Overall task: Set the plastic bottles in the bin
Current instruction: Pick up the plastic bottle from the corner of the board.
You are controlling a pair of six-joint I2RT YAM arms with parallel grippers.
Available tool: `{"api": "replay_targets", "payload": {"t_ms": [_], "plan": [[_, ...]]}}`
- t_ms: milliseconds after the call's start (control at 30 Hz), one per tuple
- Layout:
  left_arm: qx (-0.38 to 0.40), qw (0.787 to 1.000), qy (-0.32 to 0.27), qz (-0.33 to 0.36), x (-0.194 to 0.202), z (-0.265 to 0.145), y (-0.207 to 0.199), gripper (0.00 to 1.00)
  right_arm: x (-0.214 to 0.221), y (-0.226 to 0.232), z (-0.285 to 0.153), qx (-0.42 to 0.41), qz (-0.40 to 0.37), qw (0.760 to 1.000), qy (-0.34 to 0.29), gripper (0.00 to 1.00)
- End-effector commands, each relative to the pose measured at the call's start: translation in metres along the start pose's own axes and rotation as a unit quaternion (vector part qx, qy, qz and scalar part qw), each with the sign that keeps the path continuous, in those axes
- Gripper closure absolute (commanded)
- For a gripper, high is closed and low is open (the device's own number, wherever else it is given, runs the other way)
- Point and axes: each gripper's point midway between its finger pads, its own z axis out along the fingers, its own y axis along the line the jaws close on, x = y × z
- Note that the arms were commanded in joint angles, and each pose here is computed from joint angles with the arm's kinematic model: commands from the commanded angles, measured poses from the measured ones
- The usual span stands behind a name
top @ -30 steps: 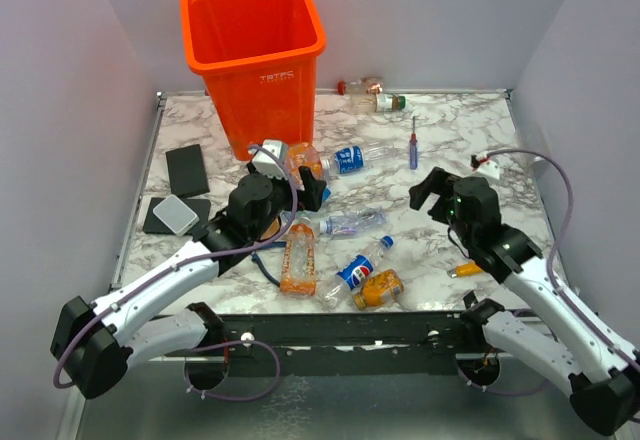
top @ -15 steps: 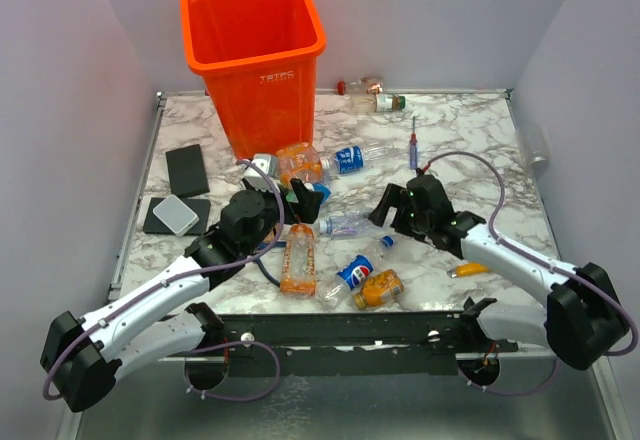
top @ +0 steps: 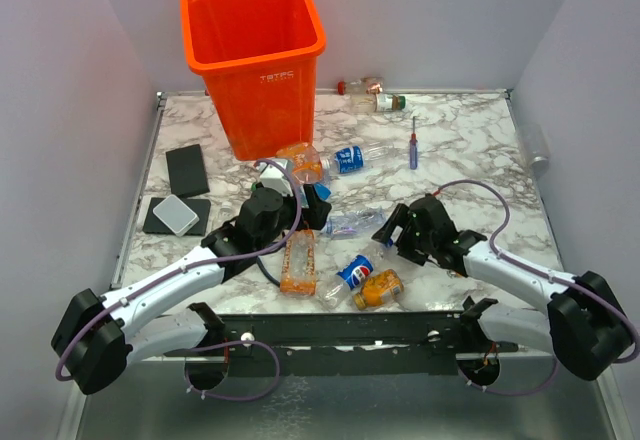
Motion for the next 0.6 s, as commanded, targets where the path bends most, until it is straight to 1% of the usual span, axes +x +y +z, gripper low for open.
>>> {"api": "replay_targets", "payload": {"t_ms": [0, 133, 200, 300, 467, 567], "plan": [[0.005, 1.0, -0.013, 0.002, -0.01, -0.006, -0.007, 0.01, 0.011, 0.005, 0.011, -0.018, 0.02, 0.999, 0.022, 0.12], [0.005, 1.0, -0.01, 0.003, -0.008, -0.005, -0.007, 0.01, 0.018, 0.008, 0.02, -0.029, 0.031, 0.998, 0.039, 0.21], [0.004, 1.0, -0.006, 0.003, -0.006, -0.004, -0.007, 0.01, 0.02, 0.009, 0.022, -0.03, 0.032, 0.998, 0.039, 0.28], [0.004, 1.0, -0.003, 0.004, -0.005, -0.003, -0.007, 0.01, 0.017, 0.009, 0.021, -0.03, 0.033, 0.998, 0.032, 0.41], [0.0, 1.0, -0.007, 0.006, -0.006, -0.003, -0.005, 0.01, 0.005, 0.012, 0.008, -0.03, 0.027, 0.999, 0.006, 0.57], [-0.002, 1.0, -0.012, 0.007, -0.01, -0.004, -0.006, 0.01, -0.012, 0.014, -0.006, -0.028, 0.023, 0.999, -0.035, 0.62]]}}
